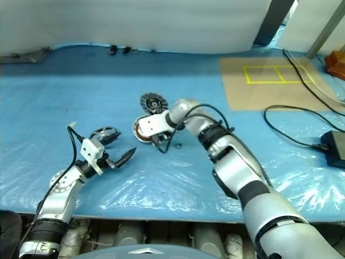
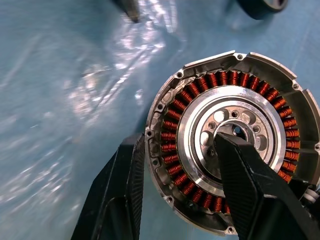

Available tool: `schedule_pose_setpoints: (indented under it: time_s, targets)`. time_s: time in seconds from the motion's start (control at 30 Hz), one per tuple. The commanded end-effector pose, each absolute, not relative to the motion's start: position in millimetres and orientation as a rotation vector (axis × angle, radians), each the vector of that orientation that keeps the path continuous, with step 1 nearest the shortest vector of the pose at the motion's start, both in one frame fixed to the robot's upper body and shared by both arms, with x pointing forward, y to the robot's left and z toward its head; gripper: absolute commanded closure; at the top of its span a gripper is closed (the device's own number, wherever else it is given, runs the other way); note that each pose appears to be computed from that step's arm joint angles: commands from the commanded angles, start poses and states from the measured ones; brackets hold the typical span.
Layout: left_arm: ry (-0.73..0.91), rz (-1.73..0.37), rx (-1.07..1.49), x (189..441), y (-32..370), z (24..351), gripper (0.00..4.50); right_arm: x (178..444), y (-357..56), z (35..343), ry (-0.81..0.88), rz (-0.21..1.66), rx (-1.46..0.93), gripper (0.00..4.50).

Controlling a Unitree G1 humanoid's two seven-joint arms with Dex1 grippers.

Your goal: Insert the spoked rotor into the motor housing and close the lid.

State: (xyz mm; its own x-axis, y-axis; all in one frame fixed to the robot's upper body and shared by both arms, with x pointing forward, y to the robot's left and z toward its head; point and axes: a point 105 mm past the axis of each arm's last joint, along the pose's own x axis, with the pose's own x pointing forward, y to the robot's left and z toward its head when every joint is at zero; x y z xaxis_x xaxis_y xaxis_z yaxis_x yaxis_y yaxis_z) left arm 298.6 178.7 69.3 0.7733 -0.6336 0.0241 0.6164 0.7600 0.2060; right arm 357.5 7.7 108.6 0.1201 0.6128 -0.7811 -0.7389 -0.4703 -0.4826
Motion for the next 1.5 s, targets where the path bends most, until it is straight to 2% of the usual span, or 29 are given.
schedule_pose_setpoints:
  time_s: [0.03,0.13,0.27,0.4,0.57,0.7,0.77,0.87,1.0,1.2,1.5]
  targets:
    - [-0.123,-0.699,0.213,299.4,180.6,77.8,0.0,333.3,-6.5,97.5,0.206,1.684,-1.304,2.62]
    - [-0.12,-0.708,0.213,299.6,181.2,78.0,0.0,326.4,-1.1,98.6,0.173,1.656,-1.213,2.62]
    - [-0.112,-0.723,0.211,299.9,179.6,75.5,0.0,328.0,9.5,105.5,0.12,1.603,-1.139,1.37]
    - [-0.111,-0.731,0.208,300.3,177.9,74.6,0.0,320.7,28.9,134.7,-0.038,1.611,-0.982,0.04]
    - [-0.108,-0.74,0.206,299.5,175.9,74.1,0.0,318.8,26.7,168.8,-0.154,1.573,-0.792,0.04]
    - [-0.108,-0.766,0.2,299.1,170.1,74.4,0.0,321.0,0.3,189.7,-0.15,1.498,-0.641,0.04]
    - [-0.114,-0.791,0.2,298.4,165.0,75.5,0.0,324.0,-18.7,190.1,-0.113,1.438,-0.618,0.04]
    - [-0.123,-0.829,0.194,297.5,157.2,78.0,0.0,319.9,-46.6,178.7,-0.041,1.386,-0.515,0.04]
    - [-0.132,-0.86,0.192,298.1,152.6,80.1,0.0,313.2,-74.2,140.5,0.098,1.297,-0.459,0.04]
    - [-0.148,-0.867,0.176,298.1,153.8,85.8,0.0,310.8,-75.8,103.1,0.161,1.198,-0.405,0.04]
    - [-0.114,-0.882,0.183,294.2,157.0,75.1,0.0,317.9,-80.8,61.5,0.249,1.105,-0.369,0.04]
